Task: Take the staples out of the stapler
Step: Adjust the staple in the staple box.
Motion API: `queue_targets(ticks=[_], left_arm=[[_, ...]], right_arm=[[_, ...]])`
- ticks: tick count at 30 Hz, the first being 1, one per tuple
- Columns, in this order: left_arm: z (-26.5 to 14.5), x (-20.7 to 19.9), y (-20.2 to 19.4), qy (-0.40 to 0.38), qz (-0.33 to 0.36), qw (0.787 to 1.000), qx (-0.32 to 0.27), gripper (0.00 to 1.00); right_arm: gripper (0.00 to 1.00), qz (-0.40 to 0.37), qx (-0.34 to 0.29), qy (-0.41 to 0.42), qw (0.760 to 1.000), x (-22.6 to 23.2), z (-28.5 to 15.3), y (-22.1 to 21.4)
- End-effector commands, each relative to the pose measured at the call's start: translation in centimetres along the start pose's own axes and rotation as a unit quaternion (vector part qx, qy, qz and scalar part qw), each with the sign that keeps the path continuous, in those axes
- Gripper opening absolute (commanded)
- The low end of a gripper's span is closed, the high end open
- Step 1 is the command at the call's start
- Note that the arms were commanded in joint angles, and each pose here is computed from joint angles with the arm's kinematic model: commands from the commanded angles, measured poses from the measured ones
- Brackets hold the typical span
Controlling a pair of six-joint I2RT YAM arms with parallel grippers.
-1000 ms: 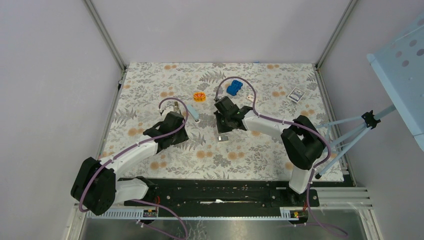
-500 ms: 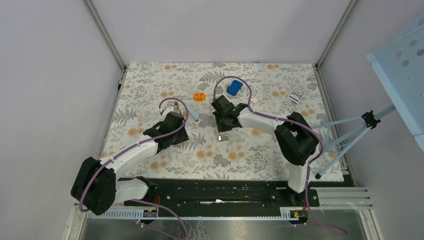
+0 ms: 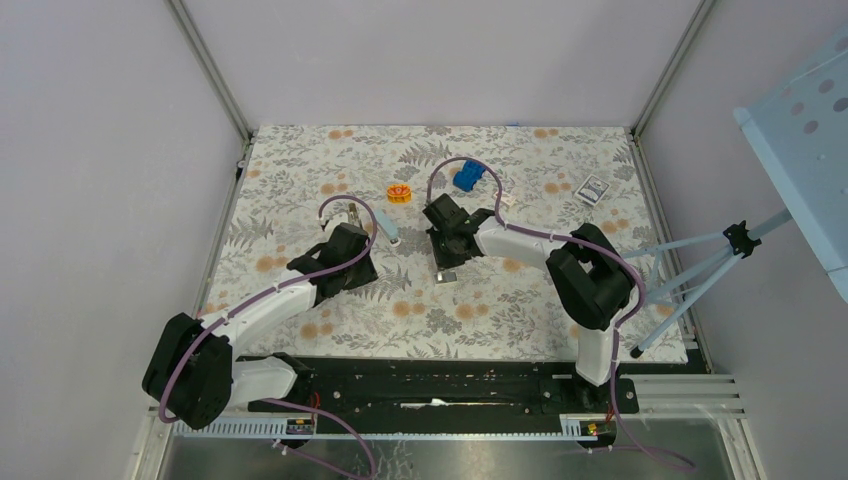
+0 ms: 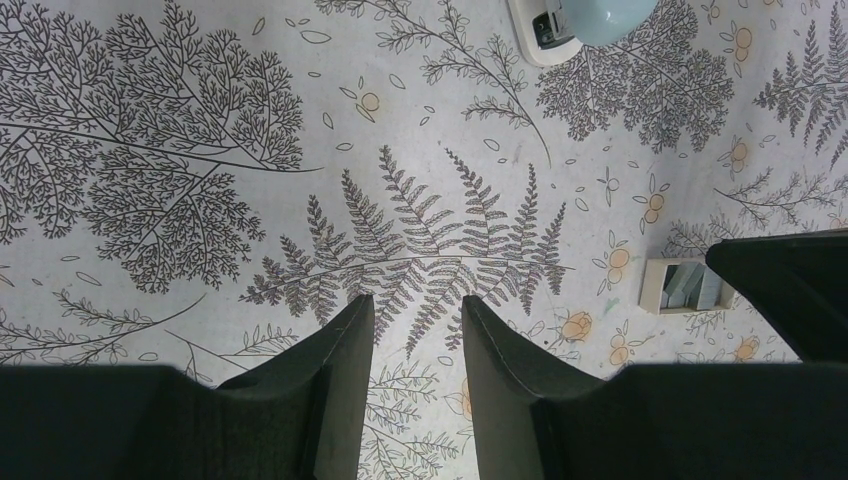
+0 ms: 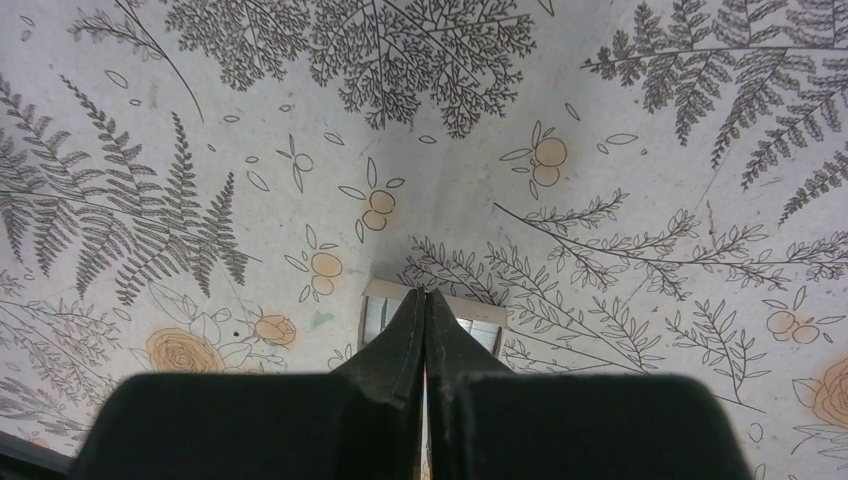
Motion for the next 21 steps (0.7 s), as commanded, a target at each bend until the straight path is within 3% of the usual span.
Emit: queue_targets(ticks=[1, 14, 21], left_arm=[[0.2, -0.7, 0.7, -0.014, -0.003, 1.000, -0.011, 0.42], [0.2, -0.5, 0.5, -0.014, -0.004, 1.000, -0.010, 0.41], [0.0, -0.5, 0.6, -0.014, -0.002, 1.000, -0.012, 0.41]], right_arm=[[0.01, 0.003, 0.009, 0.013, 1.000, 0.5, -0.2, -0.7], [0.00, 0.004, 0.002, 0.021, 1.000, 0.8, -0.8, -0.4], [0.01, 0.003, -0.059, 0.002, 0.998, 0.1, -3.6, 2.1]])
Point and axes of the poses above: each gripper's point midway between its finger pads, its own z axis out along the fingers, its own x axis along the line the jaws close on, y = z × x, the point moved 1 cm from there along -z, back along the fingers, and after that the axes turned 2 degrees about -z, right-handed, at the moved point
